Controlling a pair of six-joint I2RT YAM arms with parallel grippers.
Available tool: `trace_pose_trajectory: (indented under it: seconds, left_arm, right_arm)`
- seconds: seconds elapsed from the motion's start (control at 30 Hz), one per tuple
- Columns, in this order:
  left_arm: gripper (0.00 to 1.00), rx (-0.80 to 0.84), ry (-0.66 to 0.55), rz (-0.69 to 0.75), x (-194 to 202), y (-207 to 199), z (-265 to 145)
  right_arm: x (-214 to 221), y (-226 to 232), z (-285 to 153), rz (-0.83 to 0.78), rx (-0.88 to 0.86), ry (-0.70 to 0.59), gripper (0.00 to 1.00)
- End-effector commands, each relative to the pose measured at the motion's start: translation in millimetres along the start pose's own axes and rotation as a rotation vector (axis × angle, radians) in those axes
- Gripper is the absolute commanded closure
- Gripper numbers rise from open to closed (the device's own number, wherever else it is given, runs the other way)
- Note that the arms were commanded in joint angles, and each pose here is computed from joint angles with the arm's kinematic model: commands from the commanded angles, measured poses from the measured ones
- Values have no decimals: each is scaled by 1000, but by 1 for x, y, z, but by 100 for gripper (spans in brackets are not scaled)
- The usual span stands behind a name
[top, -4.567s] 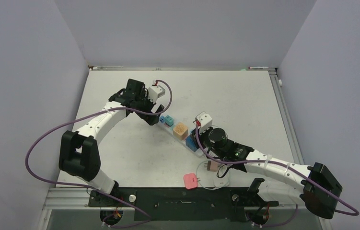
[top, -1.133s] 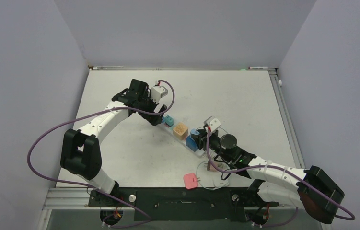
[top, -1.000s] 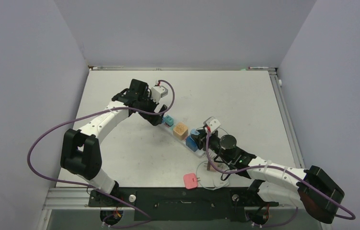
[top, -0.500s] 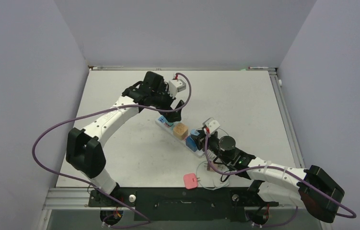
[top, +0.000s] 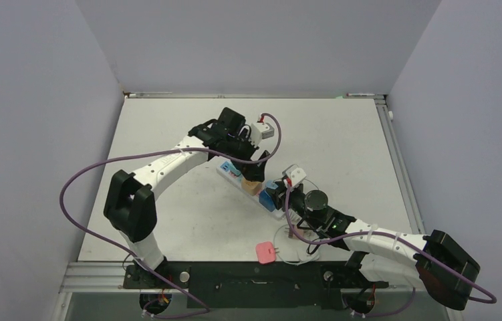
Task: Insert the plug
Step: Insert the plug into the socket.
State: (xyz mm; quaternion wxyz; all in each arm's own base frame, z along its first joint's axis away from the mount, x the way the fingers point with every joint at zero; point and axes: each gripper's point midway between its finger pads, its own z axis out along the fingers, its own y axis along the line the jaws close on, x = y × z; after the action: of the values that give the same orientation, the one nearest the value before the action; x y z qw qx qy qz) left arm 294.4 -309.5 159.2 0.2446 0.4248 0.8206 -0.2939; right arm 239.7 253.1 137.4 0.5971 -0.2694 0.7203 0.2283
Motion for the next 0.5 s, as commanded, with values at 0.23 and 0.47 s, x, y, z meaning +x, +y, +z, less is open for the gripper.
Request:
trace_pose_trajectory:
  seconds: [0.23, 0.47]
  left_arm:
    - [0, 73, -29, 20, -17, -22, 10]
    - [5, 51, -9, 33, -13, -17, 15]
  right_arm:
    - [32, -1, -6, -13, 6, 108, 95]
    - [30, 0, -5, -14, -1, 102, 95]
